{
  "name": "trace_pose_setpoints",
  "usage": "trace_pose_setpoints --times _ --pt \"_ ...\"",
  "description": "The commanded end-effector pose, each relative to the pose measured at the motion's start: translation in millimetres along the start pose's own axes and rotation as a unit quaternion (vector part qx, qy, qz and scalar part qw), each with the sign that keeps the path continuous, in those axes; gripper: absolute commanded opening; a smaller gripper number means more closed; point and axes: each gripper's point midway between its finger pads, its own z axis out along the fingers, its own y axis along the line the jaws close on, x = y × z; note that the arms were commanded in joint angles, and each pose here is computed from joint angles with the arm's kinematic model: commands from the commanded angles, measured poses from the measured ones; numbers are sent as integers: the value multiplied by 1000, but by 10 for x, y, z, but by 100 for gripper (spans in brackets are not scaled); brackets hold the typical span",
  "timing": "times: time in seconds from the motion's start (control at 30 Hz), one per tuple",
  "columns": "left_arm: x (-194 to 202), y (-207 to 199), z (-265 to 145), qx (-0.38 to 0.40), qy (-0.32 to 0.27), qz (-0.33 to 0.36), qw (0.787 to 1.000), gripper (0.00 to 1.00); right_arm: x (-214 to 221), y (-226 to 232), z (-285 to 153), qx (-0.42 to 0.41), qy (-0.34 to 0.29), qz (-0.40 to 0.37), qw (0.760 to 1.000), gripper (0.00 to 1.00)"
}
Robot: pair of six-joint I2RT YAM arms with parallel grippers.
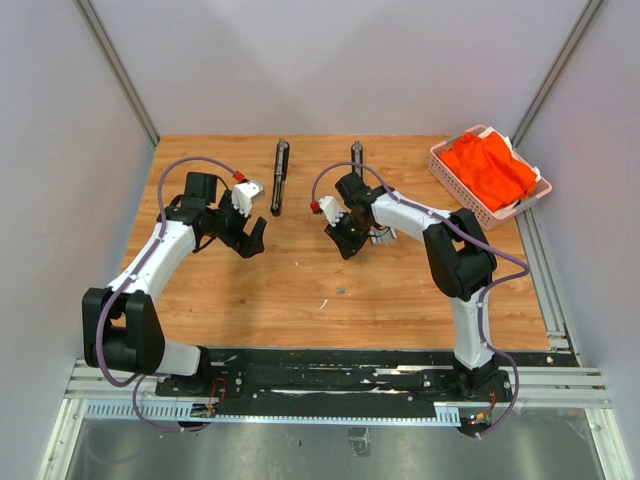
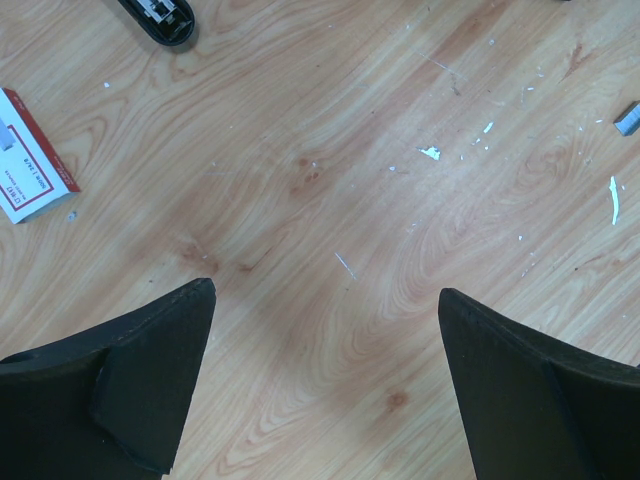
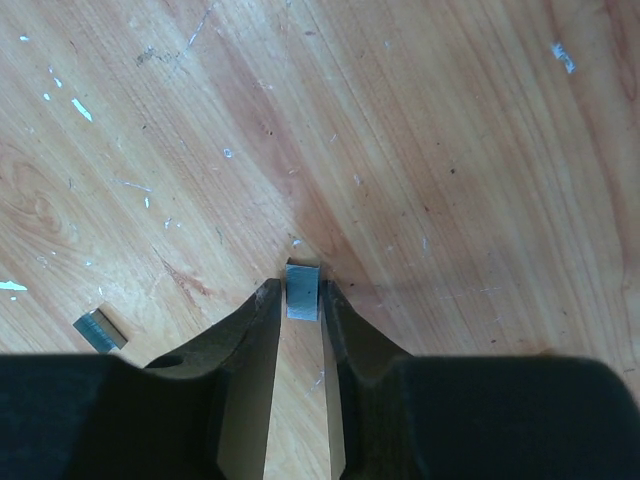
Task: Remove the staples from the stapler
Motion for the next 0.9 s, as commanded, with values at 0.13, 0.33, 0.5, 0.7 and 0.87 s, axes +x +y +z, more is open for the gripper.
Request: trace_pose_setpoints --times 0.13,0.33,0.5,0.7,0.87 --pt "-29 14 -35 -1 -15 8 1000 98 64 54 63 0 20 -3 1000 20" --pt "-27 15 -29 0 -15 8 1000 98 31 57 39 1 14 -3 1000 19" --pt "-29 16 -30 0 -15 8 1000 98 -47 70 -47 4 -3 -6 1000 18" --pt "-21 14 -24 1 -14 6 1000 98 -107 83 -124 6 -16 -10 1000 17" --pt "-22 15 -25 0 -14 6 1000 98 -149 92 -188 10 -25 -12 1000 17"
